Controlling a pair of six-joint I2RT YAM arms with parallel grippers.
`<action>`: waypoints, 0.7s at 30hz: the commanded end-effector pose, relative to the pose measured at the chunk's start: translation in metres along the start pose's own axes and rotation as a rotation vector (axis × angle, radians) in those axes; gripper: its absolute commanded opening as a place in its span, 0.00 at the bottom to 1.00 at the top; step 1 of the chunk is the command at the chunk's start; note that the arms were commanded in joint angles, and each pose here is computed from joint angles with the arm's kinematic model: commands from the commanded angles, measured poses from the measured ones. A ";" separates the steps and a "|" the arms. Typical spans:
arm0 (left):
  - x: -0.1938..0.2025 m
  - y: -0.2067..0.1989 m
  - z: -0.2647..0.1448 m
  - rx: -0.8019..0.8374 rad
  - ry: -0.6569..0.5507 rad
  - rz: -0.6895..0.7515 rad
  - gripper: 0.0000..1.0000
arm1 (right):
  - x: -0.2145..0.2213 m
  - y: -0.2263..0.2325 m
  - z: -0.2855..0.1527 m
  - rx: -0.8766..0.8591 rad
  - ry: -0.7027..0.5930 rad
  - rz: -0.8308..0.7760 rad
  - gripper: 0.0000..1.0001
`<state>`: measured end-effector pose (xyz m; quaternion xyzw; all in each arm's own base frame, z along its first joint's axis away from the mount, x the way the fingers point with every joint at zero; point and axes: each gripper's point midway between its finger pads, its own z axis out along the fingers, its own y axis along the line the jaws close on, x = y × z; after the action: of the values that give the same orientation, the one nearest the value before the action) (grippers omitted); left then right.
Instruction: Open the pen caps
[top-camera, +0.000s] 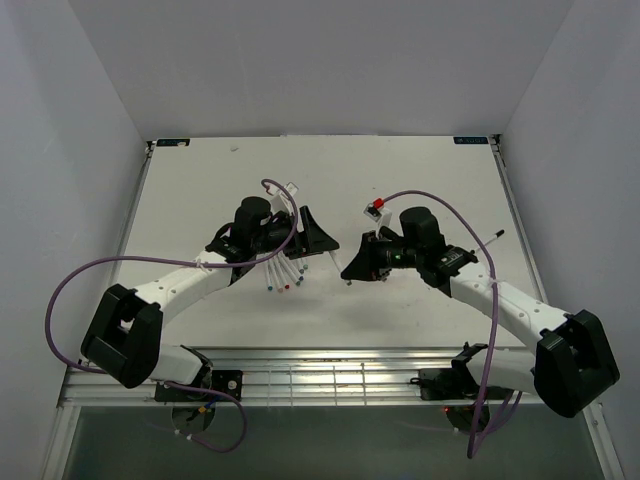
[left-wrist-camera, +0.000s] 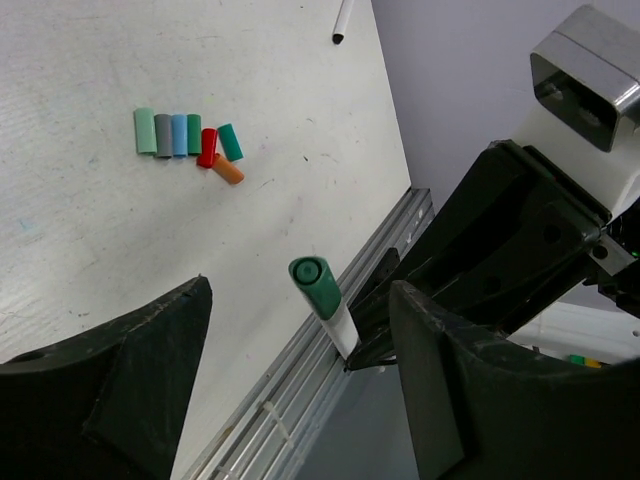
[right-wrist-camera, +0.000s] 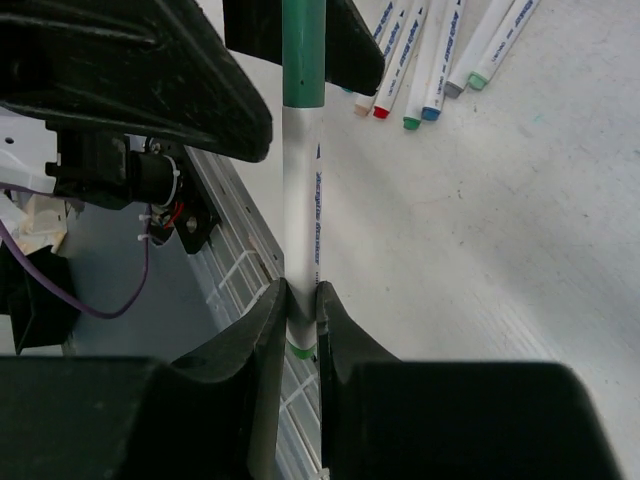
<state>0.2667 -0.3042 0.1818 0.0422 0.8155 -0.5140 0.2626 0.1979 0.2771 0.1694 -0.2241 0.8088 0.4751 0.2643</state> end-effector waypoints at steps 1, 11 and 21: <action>-0.016 -0.018 -0.001 0.040 -0.042 0.026 0.79 | -0.013 0.016 0.007 -0.063 -0.030 -0.038 0.08; -0.021 -0.021 -0.003 0.038 -0.065 0.019 0.45 | -0.011 0.018 0.020 -0.060 -0.012 -0.042 0.08; -0.015 -0.017 -0.003 0.028 -0.049 -0.010 0.20 | -0.029 0.023 0.023 -0.064 -0.073 -0.053 0.08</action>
<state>0.2742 -0.3046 0.1872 0.0165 0.8125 -0.5176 0.2677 0.1930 0.2986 0.1612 -0.2321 0.8050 0.4862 0.2484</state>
